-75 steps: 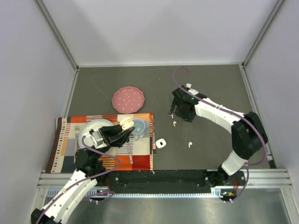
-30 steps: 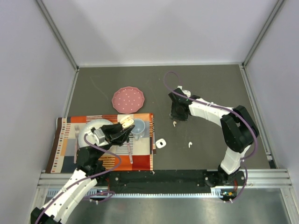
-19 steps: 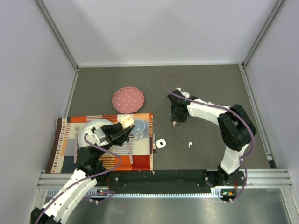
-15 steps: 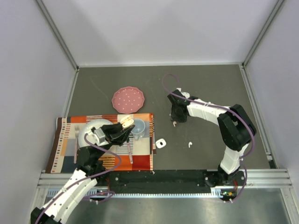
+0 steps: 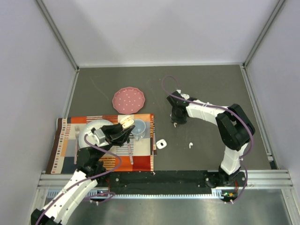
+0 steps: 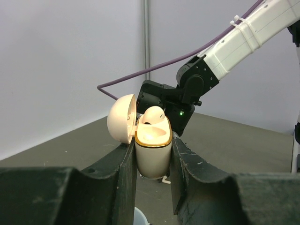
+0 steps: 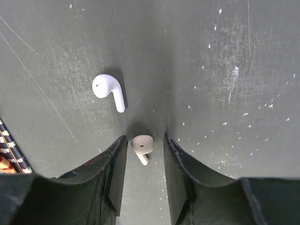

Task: Insert the wireless bluetooth earbuds into the charging case
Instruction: Pick up the left earbud from the center of the board.

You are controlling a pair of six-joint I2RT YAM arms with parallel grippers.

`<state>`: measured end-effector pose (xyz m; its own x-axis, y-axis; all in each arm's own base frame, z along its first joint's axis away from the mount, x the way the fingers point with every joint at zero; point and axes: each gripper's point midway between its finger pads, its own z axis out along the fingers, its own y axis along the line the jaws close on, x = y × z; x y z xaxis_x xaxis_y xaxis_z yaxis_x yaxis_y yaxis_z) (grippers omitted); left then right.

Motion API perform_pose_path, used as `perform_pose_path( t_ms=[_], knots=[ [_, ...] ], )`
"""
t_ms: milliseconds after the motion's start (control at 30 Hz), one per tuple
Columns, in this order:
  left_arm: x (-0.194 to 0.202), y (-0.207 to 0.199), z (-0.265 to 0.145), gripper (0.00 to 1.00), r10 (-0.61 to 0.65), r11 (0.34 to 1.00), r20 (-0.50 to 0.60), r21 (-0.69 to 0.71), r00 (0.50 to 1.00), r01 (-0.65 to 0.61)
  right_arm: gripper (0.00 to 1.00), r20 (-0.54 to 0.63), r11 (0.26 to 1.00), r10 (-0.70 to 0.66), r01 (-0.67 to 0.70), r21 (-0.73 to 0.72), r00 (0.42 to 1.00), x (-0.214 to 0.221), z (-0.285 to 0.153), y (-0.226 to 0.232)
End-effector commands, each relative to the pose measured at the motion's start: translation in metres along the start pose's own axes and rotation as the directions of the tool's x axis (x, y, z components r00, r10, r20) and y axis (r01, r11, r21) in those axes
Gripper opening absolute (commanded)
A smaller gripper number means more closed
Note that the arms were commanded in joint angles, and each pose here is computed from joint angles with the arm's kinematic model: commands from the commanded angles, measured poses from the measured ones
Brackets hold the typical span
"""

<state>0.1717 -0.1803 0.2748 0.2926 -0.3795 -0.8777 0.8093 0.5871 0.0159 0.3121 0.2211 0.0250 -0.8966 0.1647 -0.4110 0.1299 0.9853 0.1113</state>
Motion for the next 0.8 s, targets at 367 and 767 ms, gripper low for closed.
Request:
perform_pose_path(
  t_ms=[367,767],
  knots=[
    [-0.0159,0.0006,0.0011,0.0,0.033,0.999,0.051,-0.008,0.998,-0.033,0.33,0.039,1.0,-0.028,0.028,0.013,0.999,-0.0046,0.0043,0.0097],
    [-0.0144,0.002,0.0006,0.0,0.036,0.999,0.047,-0.016,0.998,-0.035,0.29,0.04,0.999,-0.049,0.049,0.016,0.998,-0.005,0.0042,0.0118]
  ],
)
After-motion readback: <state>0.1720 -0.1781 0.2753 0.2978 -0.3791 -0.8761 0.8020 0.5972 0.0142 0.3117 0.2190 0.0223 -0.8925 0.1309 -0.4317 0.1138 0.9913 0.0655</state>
